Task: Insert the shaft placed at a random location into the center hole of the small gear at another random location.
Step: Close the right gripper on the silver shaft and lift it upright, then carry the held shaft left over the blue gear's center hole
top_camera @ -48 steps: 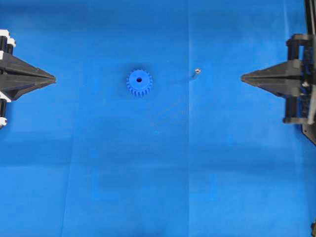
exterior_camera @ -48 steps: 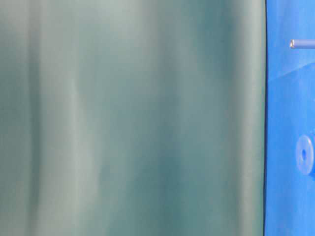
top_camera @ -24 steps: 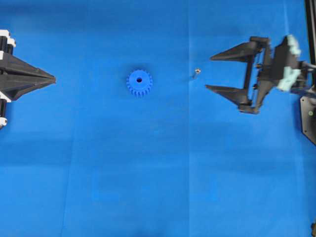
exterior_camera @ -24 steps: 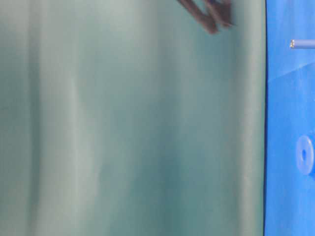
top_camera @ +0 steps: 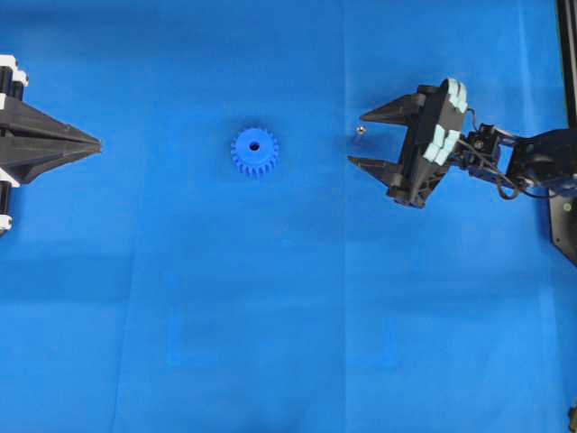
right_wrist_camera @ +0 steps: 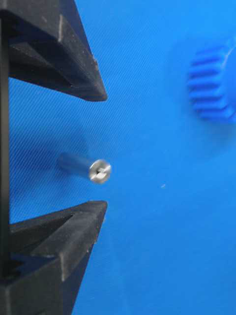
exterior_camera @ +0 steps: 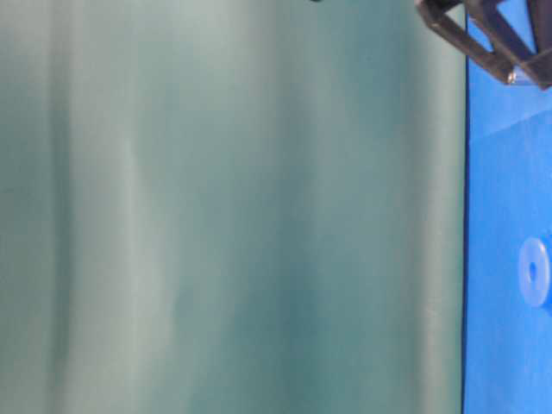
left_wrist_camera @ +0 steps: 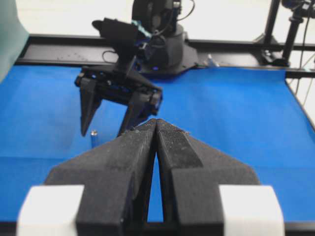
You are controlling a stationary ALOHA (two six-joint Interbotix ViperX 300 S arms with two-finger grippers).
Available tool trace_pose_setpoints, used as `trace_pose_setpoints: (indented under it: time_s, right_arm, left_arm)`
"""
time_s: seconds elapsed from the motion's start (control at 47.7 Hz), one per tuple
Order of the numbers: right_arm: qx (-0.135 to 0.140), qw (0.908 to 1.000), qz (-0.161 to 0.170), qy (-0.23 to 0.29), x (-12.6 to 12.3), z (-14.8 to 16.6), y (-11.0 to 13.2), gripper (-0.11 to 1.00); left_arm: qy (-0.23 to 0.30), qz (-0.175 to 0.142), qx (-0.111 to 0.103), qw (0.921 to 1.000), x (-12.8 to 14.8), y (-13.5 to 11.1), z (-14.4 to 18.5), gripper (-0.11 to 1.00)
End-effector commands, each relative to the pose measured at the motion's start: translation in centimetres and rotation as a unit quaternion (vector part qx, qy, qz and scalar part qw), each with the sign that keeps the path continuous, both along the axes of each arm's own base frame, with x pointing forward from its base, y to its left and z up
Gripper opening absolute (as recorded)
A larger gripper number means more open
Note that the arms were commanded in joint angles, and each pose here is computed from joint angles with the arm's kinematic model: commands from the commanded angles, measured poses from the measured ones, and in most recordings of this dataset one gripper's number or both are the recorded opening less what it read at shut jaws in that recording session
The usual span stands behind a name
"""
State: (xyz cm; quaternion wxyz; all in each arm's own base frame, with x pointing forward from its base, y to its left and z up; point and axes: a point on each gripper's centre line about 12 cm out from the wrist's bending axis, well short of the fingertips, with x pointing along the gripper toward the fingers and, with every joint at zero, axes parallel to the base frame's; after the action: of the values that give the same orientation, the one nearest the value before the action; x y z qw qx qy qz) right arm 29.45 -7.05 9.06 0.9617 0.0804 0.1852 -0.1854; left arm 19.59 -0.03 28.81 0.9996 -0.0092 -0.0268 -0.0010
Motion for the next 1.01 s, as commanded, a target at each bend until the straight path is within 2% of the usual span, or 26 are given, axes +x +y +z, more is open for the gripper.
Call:
trace_pose_setpoints:
  time_s: [0.0, 0.126, 0.21, 0.251, 0.398, 0.461, 0.712, 0.985]
  right_arm:
    - [-0.003, 0.9998, -0.008, -0.018, 0.5, 0.5, -0.3, 0.69]
    - [-0.003, 0.9998, -0.009, -0.019, 0.5, 0.5, -0.3, 0.65]
    - [-0.003, 0.9998, -0.01, -0.019, 0.5, 0.5, -0.3, 0.57]
    - [-0.002, 0.9997, -0.015, -0.02, 0.4, 0.5, -0.4, 0.5]
    - [0.002, 0.9993, -0.029, -0.022, 0.3, 0.5, -0.7, 0.14]
    - [0.003, 0.9992, -0.032, -0.022, 0.3, 0.5, -0.7, 0.04]
    - [0.007, 0.999, -0.03, -0.032, 0.5, 1.7, -0.7, 0.03]
    - [0.007, 0.9977, -0.005, -0.067, 0.9, 7.3, -0.1, 0.03]
  left_arm:
    - [-0.004, 0.001, 0.002, 1.0, 0.1, 0.0, 0.3, 0.0]
    - [-0.003, 0.001, 0.002, 1.0, 0.1, 0.1, 0.3, 0.0]
    - [-0.003, 0.001, 0.002, 1.0, 0.1, 0.0, 0.3, 0.0]
    - [-0.002, 0.001, 0.002, 1.0, 0.1, 0.0, 0.2, 0.0]
    - [-0.003, 0.001, 0.002, 1.0, 0.1, 0.0, 0.3, 0.0]
    - [-0.003, 0.001, 0.002, 1.0, 0.1, 0.0, 0.2, 0.0]
    - [-0.002, 0.001, 0.002, 1.0, 0.1, 0.0, 0.1, 0.0]
    - [-0.002, 0.001, 0.002, 1.0, 0.1, 0.0, 0.1, 0.0]
